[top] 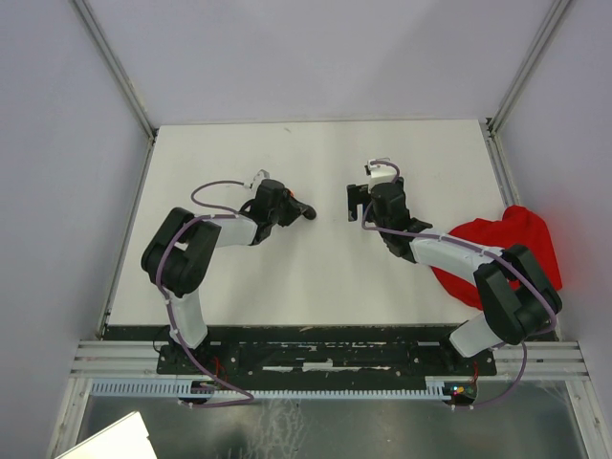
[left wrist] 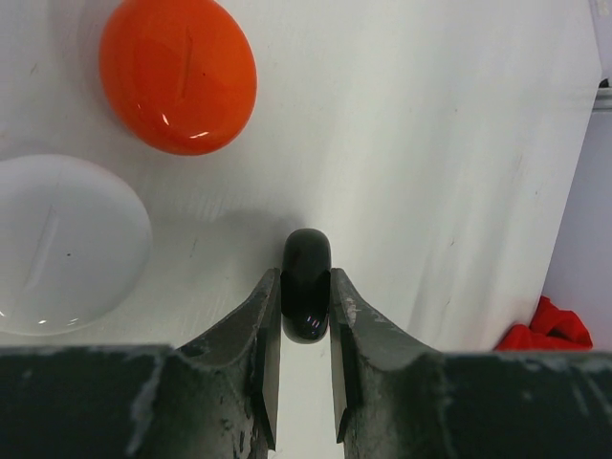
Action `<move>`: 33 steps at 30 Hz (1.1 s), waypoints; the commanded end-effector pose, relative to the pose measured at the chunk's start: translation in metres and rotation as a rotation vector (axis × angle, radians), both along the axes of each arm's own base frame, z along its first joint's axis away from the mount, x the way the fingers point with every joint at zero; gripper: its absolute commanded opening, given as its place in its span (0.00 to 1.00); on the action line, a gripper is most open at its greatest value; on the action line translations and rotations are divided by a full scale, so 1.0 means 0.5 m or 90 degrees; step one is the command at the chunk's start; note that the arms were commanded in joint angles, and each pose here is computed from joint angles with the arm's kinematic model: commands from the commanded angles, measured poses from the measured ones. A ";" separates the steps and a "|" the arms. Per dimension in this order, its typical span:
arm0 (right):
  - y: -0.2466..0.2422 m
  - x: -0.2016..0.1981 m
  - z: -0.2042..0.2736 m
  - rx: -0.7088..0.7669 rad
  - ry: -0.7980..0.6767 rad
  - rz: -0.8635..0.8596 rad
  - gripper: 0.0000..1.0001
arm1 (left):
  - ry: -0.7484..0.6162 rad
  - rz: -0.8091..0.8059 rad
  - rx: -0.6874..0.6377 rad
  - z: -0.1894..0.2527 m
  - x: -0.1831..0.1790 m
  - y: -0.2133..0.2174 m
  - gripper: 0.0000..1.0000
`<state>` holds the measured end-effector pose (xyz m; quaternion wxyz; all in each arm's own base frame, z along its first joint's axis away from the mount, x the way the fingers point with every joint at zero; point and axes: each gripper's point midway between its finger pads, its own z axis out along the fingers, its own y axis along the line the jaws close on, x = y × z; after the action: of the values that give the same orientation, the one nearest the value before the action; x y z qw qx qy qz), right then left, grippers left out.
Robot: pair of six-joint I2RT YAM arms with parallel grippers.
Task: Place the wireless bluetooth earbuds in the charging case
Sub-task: Place the charging case at the center of the board, then reset both arms
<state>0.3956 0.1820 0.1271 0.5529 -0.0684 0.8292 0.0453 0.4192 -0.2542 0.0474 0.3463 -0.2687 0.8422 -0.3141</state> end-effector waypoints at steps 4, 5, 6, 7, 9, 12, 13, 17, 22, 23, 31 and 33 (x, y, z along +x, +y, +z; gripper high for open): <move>0.008 0.012 0.056 0.036 -0.038 0.000 1.00 | -0.028 -0.021 0.035 0.020 0.024 0.001 0.37; 0.009 0.012 0.057 0.037 -0.038 0.001 1.00 | -0.031 -0.021 0.036 0.024 0.024 0.001 0.40; 0.008 0.012 0.057 0.037 -0.038 0.000 1.00 | -0.033 -0.021 0.037 0.028 0.024 0.002 0.42; 0.009 0.012 0.057 0.038 -0.038 0.001 1.00 | -0.035 -0.019 0.039 0.032 0.025 0.004 0.45; 0.010 0.012 0.058 0.039 -0.036 0.001 0.99 | -0.040 -0.019 0.044 0.042 0.026 0.006 0.50; 0.008 0.012 0.059 0.043 -0.036 -0.004 1.00 | -0.052 -0.016 0.057 0.067 0.028 0.014 0.55; 0.007 0.012 0.058 0.043 -0.034 -0.006 1.00 | -0.058 -0.013 0.063 0.077 0.028 0.018 0.55; 0.001 0.014 0.053 0.049 -0.023 -0.018 0.99 | -0.089 0.007 0.101 0.135 0.030 0.047 0.59; -0.015 0.022 0.040 0.060 0.005 -0.049 1.00 | -0.142 0.070 0.172 0.233 0.017 0.120 0.78; -0.022 0.023 0.037 0.067 0.011 -0.063 1.00 | -0.146 0.086 0.196 0.245 0.012 0.143 0.83; -0.081 0.034 0.011 0.116 0.075 -0.185 1.00 | -0.102 0.191 0.218 0.200 -0.031 0.385 0.99; -0.101 0.032 0.016 0.120 0.074 -0.236 1.00 | -0.098 0.206 0.225 0.186 -0.045 0.419 0.99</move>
<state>0.4064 0.1449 0.1201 0.5052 0.0587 0.8598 0.0449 0.4146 -0.0838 0.1721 0.5122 -0.3068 0.7862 -0.1596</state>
